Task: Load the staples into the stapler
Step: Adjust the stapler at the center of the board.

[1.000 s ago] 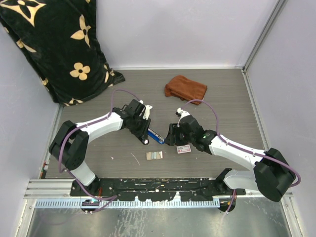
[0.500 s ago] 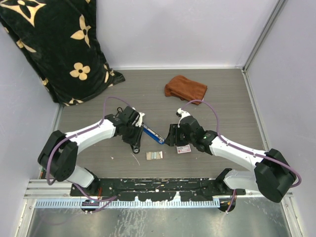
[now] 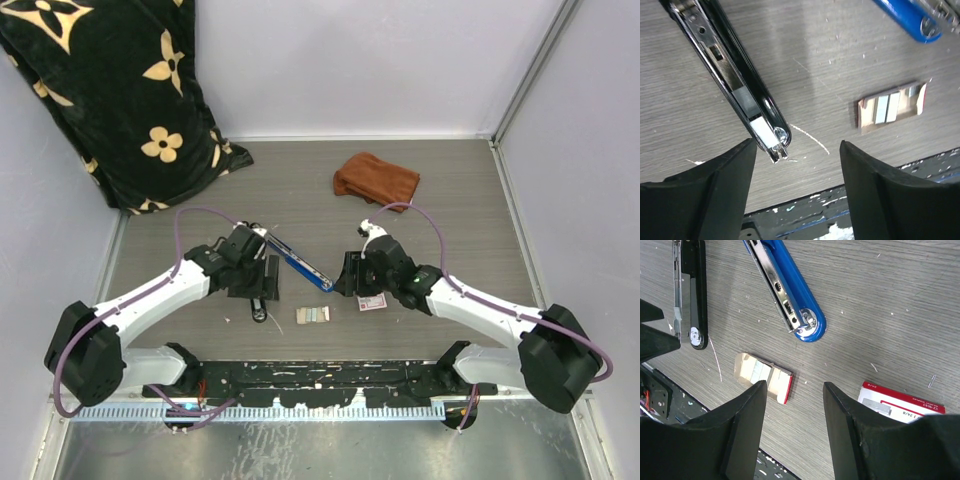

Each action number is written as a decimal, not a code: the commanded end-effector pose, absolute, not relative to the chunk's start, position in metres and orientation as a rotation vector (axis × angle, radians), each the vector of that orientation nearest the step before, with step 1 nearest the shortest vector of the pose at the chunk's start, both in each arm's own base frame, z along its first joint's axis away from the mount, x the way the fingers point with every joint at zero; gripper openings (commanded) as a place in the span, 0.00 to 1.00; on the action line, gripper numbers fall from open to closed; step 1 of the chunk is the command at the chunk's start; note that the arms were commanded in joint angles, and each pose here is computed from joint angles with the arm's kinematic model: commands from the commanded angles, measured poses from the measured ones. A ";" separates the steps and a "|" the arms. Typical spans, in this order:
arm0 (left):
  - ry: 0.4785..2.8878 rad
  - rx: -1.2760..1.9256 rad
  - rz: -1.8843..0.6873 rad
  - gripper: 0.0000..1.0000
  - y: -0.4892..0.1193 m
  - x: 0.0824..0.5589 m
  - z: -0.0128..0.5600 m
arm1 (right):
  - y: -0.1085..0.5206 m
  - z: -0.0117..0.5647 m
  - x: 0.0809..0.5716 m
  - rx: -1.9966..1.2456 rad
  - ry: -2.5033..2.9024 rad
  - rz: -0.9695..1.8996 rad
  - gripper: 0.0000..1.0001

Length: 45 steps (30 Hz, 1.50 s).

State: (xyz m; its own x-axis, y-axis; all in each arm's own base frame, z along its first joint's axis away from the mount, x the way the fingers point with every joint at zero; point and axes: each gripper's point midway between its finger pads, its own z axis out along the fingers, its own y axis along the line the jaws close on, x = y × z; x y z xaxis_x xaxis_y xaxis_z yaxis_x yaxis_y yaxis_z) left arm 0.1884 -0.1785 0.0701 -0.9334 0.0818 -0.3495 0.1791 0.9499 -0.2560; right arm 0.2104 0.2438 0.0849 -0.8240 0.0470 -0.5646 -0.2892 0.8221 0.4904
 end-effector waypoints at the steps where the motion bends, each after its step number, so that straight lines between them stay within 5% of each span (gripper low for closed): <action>1: 2.654 -0.004 -0.395 0.73 -0.184 0.218 0.084 | 0.249 0.109 0.216 -0.168 2.344 0.822 0.55; 9: 2.650 -0.110 -0.264 0.74 -0.171 0.237 0.053 | 0.241 0.108 0.213 -0.163 2.339 0.800 0.55; 24: 2.728 0.060 -0.167 0.28 -0.163 0.230 0.027 | 0.232 0.106 0.207 -0.146 2.334 0.787 0.55; 45: 2.602 0.704 -0.320 0.18 -0.239 0.235 0.035 | 0.206 0.116 0.201 -0.127 2.307 0.690 0.55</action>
